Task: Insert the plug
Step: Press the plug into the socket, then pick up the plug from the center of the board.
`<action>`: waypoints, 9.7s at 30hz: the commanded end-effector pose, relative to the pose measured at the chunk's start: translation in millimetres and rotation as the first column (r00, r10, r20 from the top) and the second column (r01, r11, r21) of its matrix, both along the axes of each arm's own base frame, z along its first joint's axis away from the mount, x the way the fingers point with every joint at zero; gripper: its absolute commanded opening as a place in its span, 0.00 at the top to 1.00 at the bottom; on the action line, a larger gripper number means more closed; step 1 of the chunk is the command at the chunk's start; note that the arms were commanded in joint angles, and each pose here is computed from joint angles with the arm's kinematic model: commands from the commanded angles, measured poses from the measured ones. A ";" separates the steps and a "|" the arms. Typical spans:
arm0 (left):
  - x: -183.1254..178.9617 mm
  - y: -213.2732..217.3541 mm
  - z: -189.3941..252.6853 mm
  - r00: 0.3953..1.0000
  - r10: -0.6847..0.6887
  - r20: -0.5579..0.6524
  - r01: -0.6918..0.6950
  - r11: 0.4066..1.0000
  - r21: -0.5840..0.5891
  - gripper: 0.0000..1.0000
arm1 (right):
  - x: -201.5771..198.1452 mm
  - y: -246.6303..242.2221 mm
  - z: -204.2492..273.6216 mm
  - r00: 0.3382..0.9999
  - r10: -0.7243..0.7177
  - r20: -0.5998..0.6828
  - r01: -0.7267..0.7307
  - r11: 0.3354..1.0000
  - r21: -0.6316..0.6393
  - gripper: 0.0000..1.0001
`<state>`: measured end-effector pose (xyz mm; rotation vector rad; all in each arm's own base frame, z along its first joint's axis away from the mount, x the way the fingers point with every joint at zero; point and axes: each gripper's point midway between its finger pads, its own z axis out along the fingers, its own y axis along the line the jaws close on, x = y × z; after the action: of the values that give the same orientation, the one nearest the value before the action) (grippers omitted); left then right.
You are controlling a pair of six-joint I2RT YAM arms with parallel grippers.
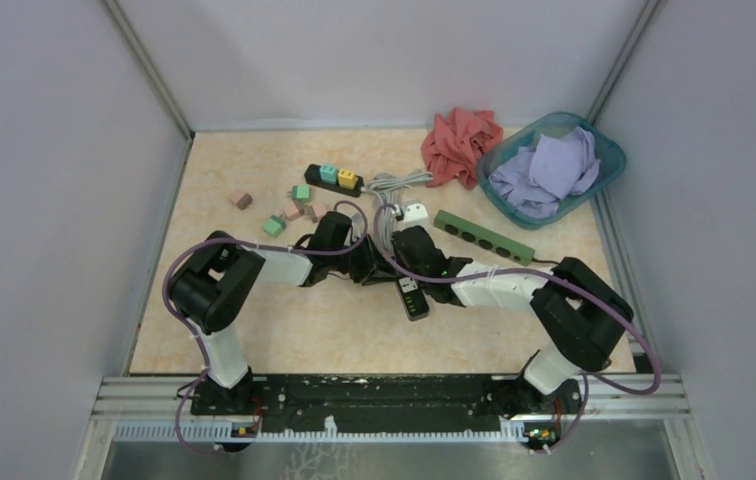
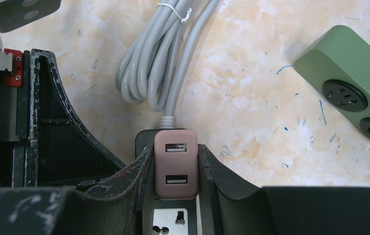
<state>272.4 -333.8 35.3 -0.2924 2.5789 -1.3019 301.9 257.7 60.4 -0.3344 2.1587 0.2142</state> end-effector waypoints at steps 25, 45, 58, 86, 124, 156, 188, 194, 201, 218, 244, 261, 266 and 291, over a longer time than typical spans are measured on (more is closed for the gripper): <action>-1.5 8.7 -21.8 0.999 0.049 -0.024 -0.047 0.997 0.065 0.68 | -115.8 -34.9 -98.2 0.936 0.116 -0.331 -0.190 0.961 -0.202 1.00; -2.3 11.4 -19.1 0.998 0.058 -0.009 -0.057 0.996 0.065 0.69 | -128.1 -51.7 -121.3 0.915 0.076 -0.396 -0.140 0.981 -0.134 1.00; -1.7 18.3 -20.8 0.996 0.086 -0.009 -0.085 0.993 0.078 0.69 | -140.5 -51.0 -140.6 0.940 0.051 -0.338 -0.159 0.940 -0.301 1.00; 21.9 82.0 40.7 0.957 0.193 0.215 -0.236 0.953 0.193 0.49 | -96.3 -16.7 -103.0 0.968 0.161 -0.191 -0.188 0.973 -0.134 0.86; 82.8 259.3 63.2 0.812 0.464 0.355 -0.584 0.672 0.455 0.14 | -42.0 -27.9 75.9 0.936 0.101 0.337 -0.147 0.983 0.112 0.11; 149.6 281.9 3.7 0.960 0.254 0.119 -0.268 0.705 0.657 0.25 | -39.2 -54.7 71.3 0.929 -0.025 0.369 -0.028 0.990 0.136 0.06; 153.0 291.3 -6.2 0.959 0.273 0.071 -0.233 0.623 0.747 0.35 | -38.2 -49.9 65.1 0.939 0.000 0.343 -0.038 0.994 0.105 0.06; 161.7 291.0 -13.5 0.962 0.264 0.072 -0.226 0.620 0.751 0.36 | -39.9 -48.3 64.1 0.940 0.009 0.342 -0.051 0.992 0.113 0.06; 153.4 280.8 -24.8 0.968 0.250 0.034 -0.192 0.642 0.742 0.41 | -40.1 -48.4 59.7 0.943 0.017 0.332 -0.053 0.994 0.098 0.06; 134.6 265.5 -27.4 0.978 0.207 0.040 -0.157 0.587 0.794 0.44 | -43.3 -51.9 58.4 0.946 0.017 0.325 -0.051 0.994 0.096 0.06; 88.9 162.5 85.0 0.922 0.354 0.159 -0.374 0.919 0.126 0.84 | -47.9 -13.5 111.0 0.905 0.143 0.400 -0.235 0.953 0.191 0.01; 39.7 116.5 137.2 0.843 0.536 0.034 -0.519 0.829 -0.209 0.93 | -53.8 53.8 173.5 0.805 0.136 0.578 -0.395 0.850 0.349 0.01; 31.6 109.9 147.1 0.821 0.570 -0.003 -0.551 0.792 -0.264 0.94 | -56.5 64.0 185.9 0.778 0.091 0.621 -0.415 0.817 0.401 0.04; 21.5 82.4 172.2 0.812 0.571 -0.121 -0.572 0.735 -0.365 1.00 | -32.8 92.7 177.3 0.771 -0.024 0.636 -0.356 0.811 0.463 0.23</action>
<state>289.4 -248.0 189.7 -1.0639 2.0056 -1.4583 265.2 347.5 210.3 -0.3012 1.3928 0.6995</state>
